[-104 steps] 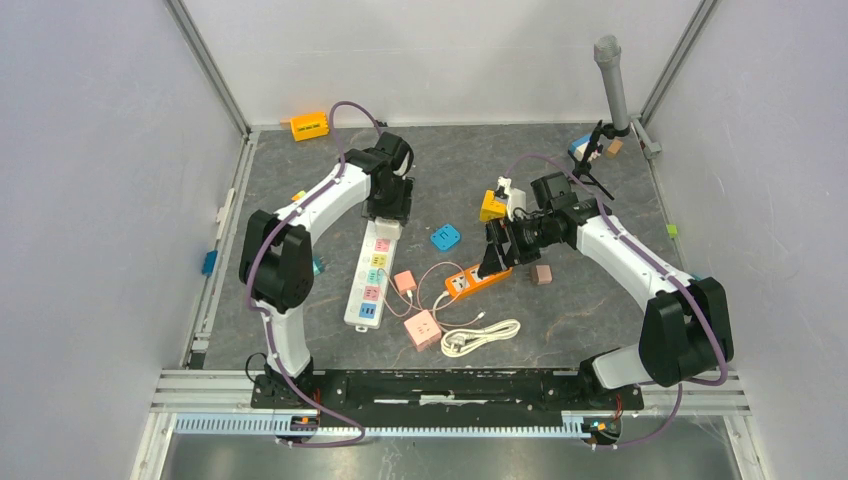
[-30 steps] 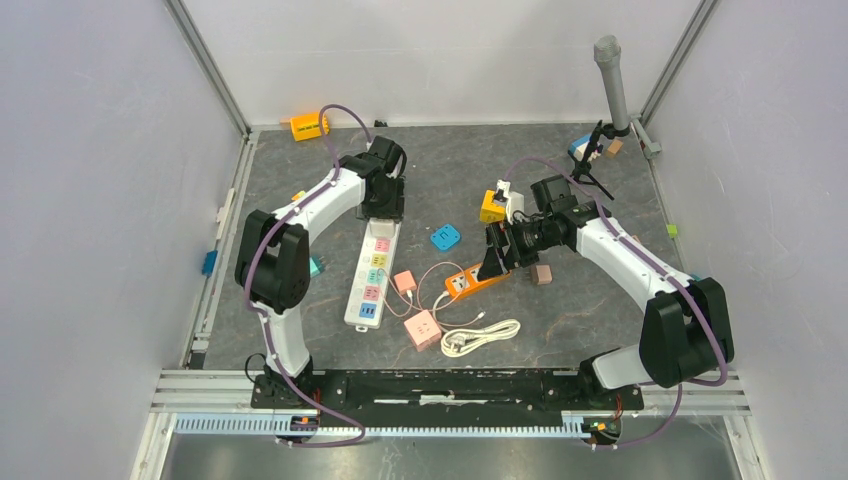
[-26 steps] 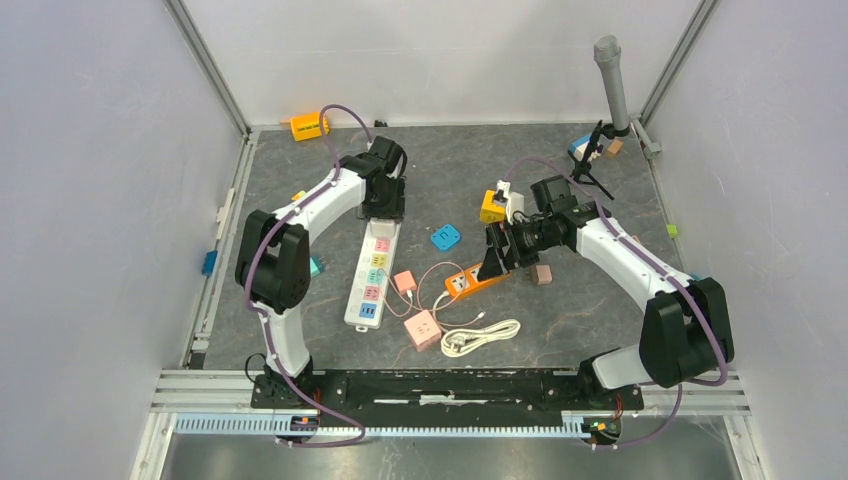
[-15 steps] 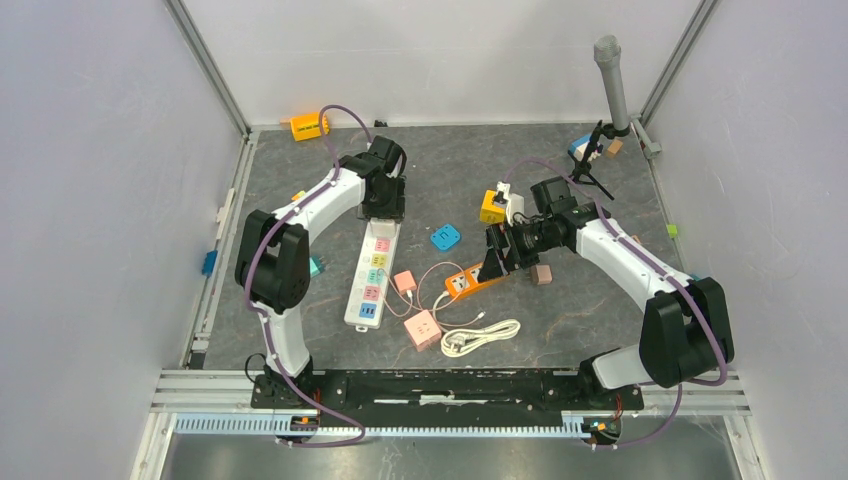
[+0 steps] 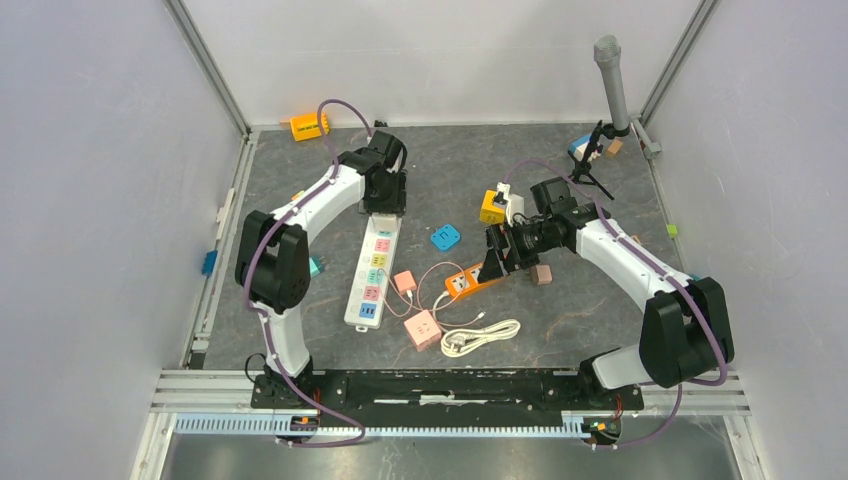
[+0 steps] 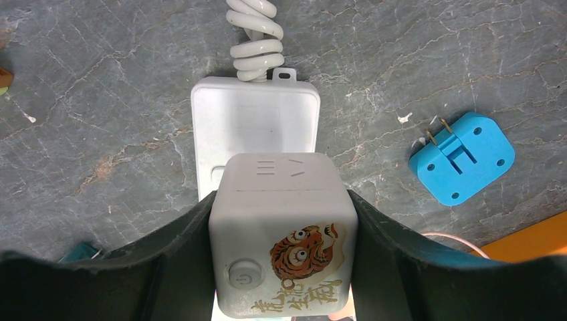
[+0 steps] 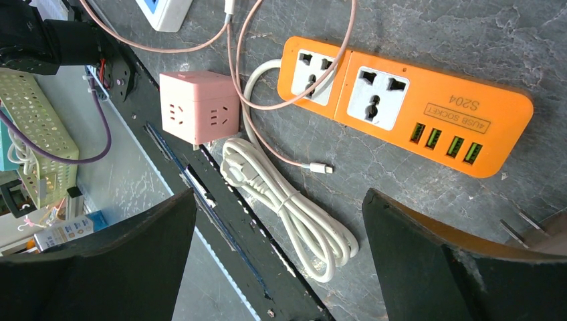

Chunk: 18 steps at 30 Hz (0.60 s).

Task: Insert the plug
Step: Insert the plug into the socket.

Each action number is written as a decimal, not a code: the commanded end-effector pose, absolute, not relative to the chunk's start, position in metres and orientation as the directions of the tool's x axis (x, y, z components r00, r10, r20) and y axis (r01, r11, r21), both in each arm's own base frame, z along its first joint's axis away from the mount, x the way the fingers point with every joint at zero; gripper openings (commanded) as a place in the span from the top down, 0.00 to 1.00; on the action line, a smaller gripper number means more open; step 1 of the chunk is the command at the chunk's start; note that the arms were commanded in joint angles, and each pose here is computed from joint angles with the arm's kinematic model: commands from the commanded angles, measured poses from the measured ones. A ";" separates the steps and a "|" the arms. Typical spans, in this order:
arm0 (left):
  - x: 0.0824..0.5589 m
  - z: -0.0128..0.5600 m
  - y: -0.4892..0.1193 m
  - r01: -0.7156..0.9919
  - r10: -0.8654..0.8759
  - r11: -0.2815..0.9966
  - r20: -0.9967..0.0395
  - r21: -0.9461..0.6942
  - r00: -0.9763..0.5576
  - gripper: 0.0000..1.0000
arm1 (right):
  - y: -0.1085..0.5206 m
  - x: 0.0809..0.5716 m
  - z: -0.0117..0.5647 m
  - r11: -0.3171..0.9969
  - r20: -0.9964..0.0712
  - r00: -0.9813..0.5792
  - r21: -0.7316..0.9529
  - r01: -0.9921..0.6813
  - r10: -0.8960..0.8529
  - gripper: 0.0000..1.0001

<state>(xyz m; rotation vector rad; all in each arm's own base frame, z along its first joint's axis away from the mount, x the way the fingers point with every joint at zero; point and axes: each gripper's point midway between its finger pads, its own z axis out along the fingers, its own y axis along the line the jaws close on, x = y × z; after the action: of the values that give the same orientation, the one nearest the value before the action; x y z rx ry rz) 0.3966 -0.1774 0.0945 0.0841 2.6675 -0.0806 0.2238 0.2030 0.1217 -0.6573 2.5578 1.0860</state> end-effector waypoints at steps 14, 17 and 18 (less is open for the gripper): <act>0.395 0.077 -0.170 0.015 0.012 1.000 -0.441 -0.003 -0.897 0.98 | 0.206 0.225 0.128 0.587 -0.465 -0.833 0.600 -0.544 -0.298 0.02; 0.394 0.075 -0.169 0.013 0.012 1.000 -0.438 0.000 -0.899 0.98 | 0.206 0.226 0.129 0.587 -0.466 -0.833 0.599 -0.545 -0.297 0.02; 0.394 0.075 -0.169 0.015 0.014 1.000 -0.438 0.002 -0.899 0.98 | 0.206 0.225 0.128 0.587 -0.467 -0.833 0.598 -0.545 -0.298 0.02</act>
<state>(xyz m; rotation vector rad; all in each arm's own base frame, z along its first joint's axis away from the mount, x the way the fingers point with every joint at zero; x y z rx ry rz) 0.3919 -0.1708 0.0799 0.0693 2.6938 -0.0306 0.2237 0.2029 0.1216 -0.6572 2.5582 1.0861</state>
